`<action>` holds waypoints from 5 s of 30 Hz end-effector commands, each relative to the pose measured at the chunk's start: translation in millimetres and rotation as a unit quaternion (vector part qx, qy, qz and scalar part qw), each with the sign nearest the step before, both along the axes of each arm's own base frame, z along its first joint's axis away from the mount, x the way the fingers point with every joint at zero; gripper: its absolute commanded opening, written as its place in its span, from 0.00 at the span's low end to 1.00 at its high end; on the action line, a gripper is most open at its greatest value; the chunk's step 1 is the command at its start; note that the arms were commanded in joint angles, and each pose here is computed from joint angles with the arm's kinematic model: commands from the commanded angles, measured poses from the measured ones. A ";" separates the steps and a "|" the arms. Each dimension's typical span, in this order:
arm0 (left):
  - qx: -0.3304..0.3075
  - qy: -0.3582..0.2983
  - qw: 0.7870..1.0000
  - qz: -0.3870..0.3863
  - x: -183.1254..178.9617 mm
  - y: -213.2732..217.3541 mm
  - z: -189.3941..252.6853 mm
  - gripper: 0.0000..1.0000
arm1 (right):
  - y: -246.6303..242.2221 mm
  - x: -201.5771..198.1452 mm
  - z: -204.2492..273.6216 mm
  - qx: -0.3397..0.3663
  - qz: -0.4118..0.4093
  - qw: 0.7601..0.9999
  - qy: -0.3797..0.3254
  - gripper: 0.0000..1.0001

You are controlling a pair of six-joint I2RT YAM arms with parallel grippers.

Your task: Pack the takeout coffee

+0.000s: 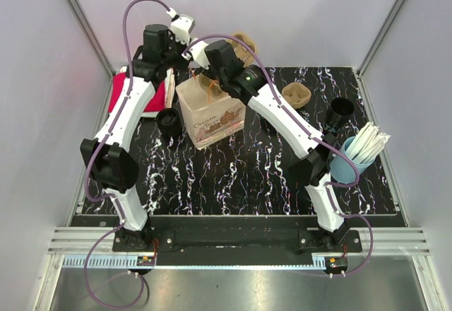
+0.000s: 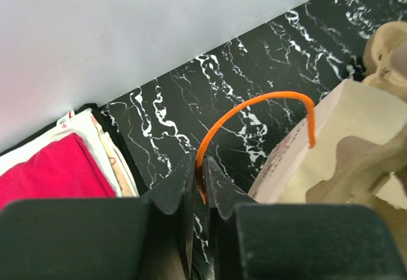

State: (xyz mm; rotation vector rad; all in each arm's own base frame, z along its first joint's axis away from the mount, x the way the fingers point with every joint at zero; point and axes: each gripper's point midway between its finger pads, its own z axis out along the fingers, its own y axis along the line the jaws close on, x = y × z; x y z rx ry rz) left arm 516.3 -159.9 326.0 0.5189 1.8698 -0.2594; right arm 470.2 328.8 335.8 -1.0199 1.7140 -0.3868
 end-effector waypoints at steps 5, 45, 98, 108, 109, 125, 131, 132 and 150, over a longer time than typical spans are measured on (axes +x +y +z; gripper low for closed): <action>-0.073 -0.027 0.996 0.033 -37.7 -2.1 59.1 0.03 | -18.9 -28.8 46.8 0.083 -0.028 0.996 0.000 0.51; -0.266 0.156 0.951 0.002 -105.8 -111.0 67.8 0.00 | -64.9 -102.5 44.6 0.134 -0.027 0.988 0.069 0.51; -0.313 0.221 0.920 -0.077 -135.2 -136.3 60.2 0.00 | -112.4 -180.1 135.4 0.163 0.089 0.982 0.021 0.51; -0.300 0.230 0.923 -0.066 -126.7 -87.2 7.7 0.22 | -85.7 -165.0 92.5 0.138 0.102 0.983 0.067 0.51; -0.297 0.223 0.926 -0.073 -127.7 -87.3 10.0 0.24 | -83.5 -163.7 90.9 0.137 0.102 0.983 0.068 0.51; -0.310 0.204 0.918 -0.143 -140.5 -99.3 34.1 0.54 | -74.5 -118.3 85.8 0.132 0.021 0.990 0.040 0.51; -0.304 0.197 0.923 -0.130 -136.0 -95.6 30.7 0.54 | -73.1 -122.4 114.0 0.177 0.027 0.984 0.020 0.51; -0.303 0.195 0.924 -0.129 -135.2 -94.8 31.2 0.54 | -73.0 -123.3 116.4 0.181 0.028 0.983 0.019 0.51; -0.302 0.165 0.934 -0.102 -117.0 -82.2 37.8 0.55 | -62.2 -124.3 53.2 0.148 0.014 0.984 0.095 0.52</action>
